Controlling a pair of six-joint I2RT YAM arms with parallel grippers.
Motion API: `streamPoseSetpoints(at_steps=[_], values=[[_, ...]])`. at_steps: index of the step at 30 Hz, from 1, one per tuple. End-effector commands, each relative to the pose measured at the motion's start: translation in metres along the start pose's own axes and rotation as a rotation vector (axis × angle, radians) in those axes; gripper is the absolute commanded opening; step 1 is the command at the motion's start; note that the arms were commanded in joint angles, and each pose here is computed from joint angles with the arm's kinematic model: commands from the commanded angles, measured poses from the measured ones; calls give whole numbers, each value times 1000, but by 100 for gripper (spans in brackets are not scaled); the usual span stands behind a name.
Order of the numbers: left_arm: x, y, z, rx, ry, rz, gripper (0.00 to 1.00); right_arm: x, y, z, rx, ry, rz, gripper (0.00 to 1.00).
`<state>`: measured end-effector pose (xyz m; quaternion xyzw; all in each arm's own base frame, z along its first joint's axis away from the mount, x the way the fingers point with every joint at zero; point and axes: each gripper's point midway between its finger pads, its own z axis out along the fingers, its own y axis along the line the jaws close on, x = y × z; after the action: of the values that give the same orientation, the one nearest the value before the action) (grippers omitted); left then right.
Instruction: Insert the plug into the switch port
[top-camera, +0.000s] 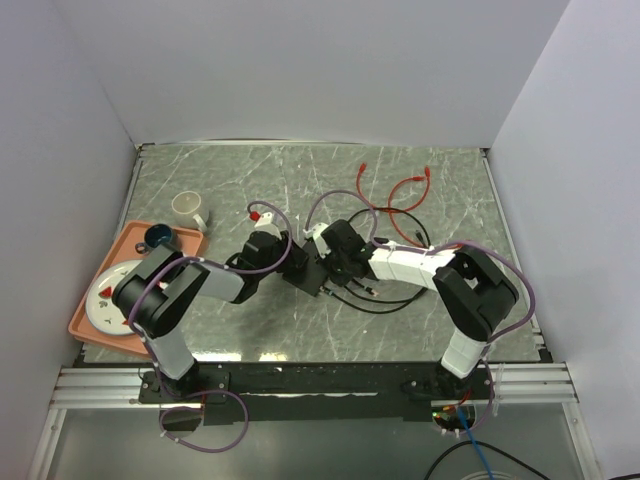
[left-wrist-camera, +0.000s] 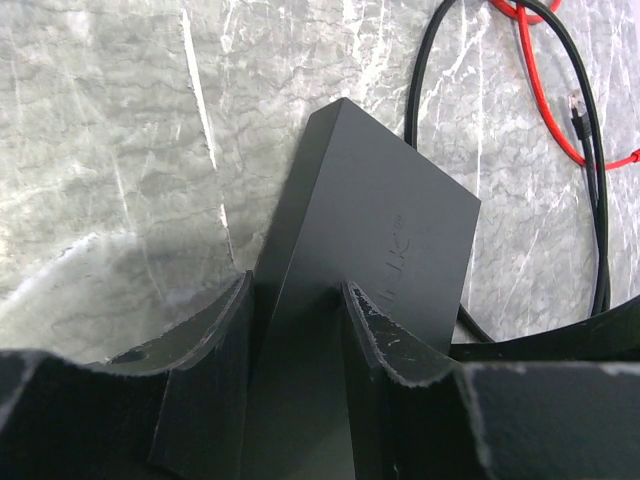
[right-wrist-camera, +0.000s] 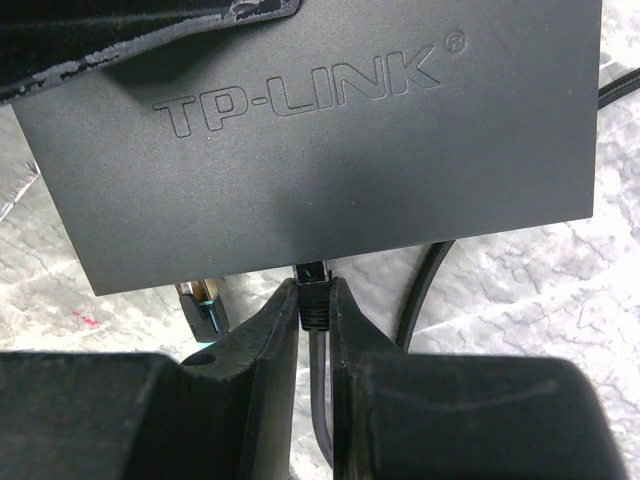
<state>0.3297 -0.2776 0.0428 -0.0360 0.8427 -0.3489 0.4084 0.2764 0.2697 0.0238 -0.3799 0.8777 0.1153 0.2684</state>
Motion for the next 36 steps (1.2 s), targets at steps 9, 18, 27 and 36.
streamPoseSetpoints(at_steps=[9,18,27,36], values=[[116,-112,-74,324,538,-49,43,-231,29,-81,-108,-936,-30,0],[98,-87,-74,212,489,-46,79,-205,34,-67,-131,-858,-59,0],[81,-52,-71,51,425,-25,94,-191,41,-70,-160,-812,-107,0],[24,-15,-76,-184,285,61,97,-158,39,-74,-147,-753,-138,35]])
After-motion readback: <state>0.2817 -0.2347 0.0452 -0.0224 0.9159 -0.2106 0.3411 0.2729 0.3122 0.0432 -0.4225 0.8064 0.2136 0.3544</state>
